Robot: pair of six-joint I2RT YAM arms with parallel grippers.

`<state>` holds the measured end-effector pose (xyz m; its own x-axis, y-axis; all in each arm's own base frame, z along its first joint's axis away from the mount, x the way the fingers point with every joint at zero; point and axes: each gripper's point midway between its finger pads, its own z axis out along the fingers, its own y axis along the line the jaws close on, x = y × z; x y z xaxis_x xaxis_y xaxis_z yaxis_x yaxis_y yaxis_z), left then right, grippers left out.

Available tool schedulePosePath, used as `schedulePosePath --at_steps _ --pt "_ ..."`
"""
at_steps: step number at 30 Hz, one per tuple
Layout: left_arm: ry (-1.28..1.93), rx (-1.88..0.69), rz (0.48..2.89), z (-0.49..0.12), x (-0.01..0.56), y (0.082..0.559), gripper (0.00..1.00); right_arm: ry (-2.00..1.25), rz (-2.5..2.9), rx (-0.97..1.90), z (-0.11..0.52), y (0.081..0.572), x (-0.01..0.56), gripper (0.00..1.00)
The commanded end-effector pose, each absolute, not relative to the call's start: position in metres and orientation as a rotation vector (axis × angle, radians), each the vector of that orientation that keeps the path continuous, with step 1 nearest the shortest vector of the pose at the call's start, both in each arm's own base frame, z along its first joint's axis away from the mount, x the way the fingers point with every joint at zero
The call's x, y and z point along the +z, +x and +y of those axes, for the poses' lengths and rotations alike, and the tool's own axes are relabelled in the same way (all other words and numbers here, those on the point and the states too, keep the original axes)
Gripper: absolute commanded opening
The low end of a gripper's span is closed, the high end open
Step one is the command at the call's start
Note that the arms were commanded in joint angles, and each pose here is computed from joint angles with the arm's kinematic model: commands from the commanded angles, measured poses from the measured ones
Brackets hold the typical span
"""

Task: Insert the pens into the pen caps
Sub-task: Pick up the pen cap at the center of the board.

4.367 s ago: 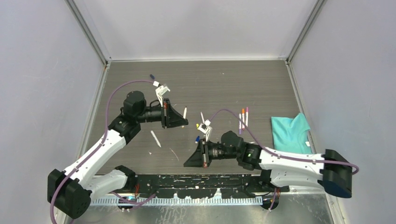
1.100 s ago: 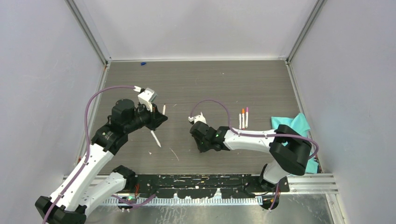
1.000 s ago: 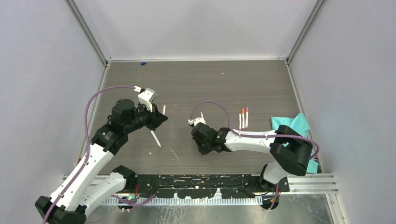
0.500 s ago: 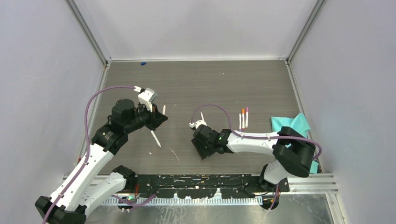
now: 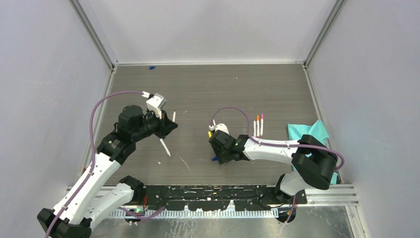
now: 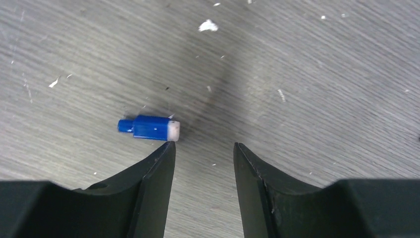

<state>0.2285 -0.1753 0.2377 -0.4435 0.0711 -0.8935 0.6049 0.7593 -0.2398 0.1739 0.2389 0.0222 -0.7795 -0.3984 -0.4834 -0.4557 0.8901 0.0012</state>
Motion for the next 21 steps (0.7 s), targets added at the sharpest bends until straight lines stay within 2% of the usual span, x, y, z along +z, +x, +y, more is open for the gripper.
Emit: schedulePosePath --at_steps 1,7,13,21 --pt "0.534 -0.673 1.888 -0.177 0.254 0.229 0.00 -0.522 2.537 0.178 0.244 0.194 0.030 0.52" --pt "0.533 -0.673 1.884 -0.177 0.255 0.229 0.00 -0.519 2.539 0.334 0.269 0.196 0.033 0.52" --pt "0.530 -0.670 1.879 -0.176 0.257 0.229 0.00 -0.448 2.548 0.332 0.264 0.197 0.040 0.52" --pt "0.529 -0.669 1.870 -0.175 0.259 0.228 0.00 -0.204 2.570 0.413 0.267 0.198 0.068 0.50"
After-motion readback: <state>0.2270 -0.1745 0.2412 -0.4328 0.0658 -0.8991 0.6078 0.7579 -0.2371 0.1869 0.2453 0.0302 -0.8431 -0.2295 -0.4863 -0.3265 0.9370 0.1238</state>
